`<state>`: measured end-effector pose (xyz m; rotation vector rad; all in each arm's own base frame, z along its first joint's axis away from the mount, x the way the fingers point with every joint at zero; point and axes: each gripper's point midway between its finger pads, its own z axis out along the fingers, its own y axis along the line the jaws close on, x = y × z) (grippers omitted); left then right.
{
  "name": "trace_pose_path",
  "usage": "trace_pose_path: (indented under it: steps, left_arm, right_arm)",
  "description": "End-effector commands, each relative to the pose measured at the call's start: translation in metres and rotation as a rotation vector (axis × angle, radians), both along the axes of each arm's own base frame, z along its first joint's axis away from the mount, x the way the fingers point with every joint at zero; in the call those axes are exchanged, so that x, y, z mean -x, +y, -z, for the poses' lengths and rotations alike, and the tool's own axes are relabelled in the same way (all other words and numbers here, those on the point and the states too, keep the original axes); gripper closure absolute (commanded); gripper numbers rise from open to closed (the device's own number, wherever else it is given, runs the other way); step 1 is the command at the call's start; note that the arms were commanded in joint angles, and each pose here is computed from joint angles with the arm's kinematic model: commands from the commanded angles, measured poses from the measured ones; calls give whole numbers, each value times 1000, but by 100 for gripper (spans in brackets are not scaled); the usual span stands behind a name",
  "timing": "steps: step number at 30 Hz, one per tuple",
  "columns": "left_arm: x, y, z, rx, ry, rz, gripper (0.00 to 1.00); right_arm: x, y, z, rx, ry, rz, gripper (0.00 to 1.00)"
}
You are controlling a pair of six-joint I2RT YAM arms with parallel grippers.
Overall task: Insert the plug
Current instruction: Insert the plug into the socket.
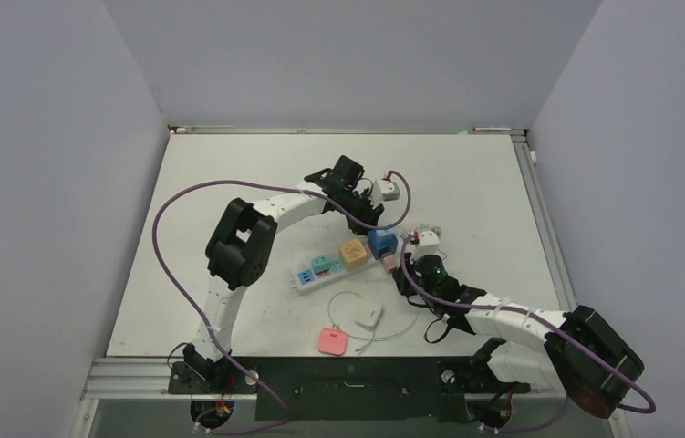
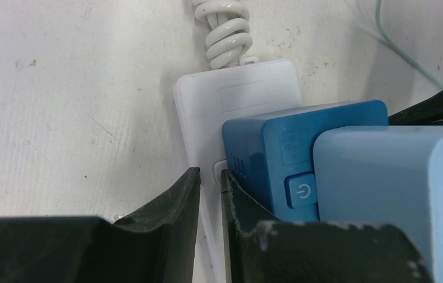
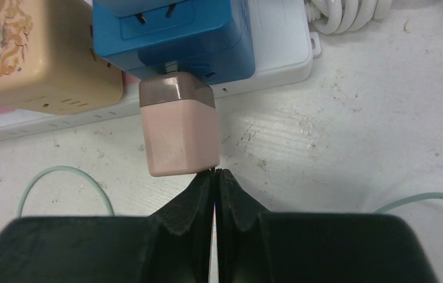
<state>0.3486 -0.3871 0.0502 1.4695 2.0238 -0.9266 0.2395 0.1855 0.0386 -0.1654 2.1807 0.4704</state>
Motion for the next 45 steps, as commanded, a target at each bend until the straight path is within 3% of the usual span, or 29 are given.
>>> trace_pose_path:
  steps: [1,10,15,21,29,32,38,45]
  left_arm:
    - [79,-9,0,-19,183,161,85]
    - [82,-9,7,-33,201,146,86]
    - [58,-7,5,-41,178,39,82]
    - [35,-11,-16,5,154,-68,71]
    - [29,-19,-36,40,165,-128,64]
    - [26,-18,-39,36,155,-137,64]
    - [20,-10,-56,55,140,-143,63]
    - [18,-5,-87,102,83,-113,60]
  right_arm:
    - [-46,16,-66,-153,-204,90,95]
    - [-52,16,-74,-194,-232,131,94]
    - [-33,15,-61,-211,-191,120,81]
    - [8,12,-35,-205,-129,101,68]
    - [36,8,-3,-182,-61,82,37]
    - [41,8,3,-162,-28,64,9]
    - [54,18,-2,-139,80,-8,10]
    - [86,15,9,-141,417,-85,10]
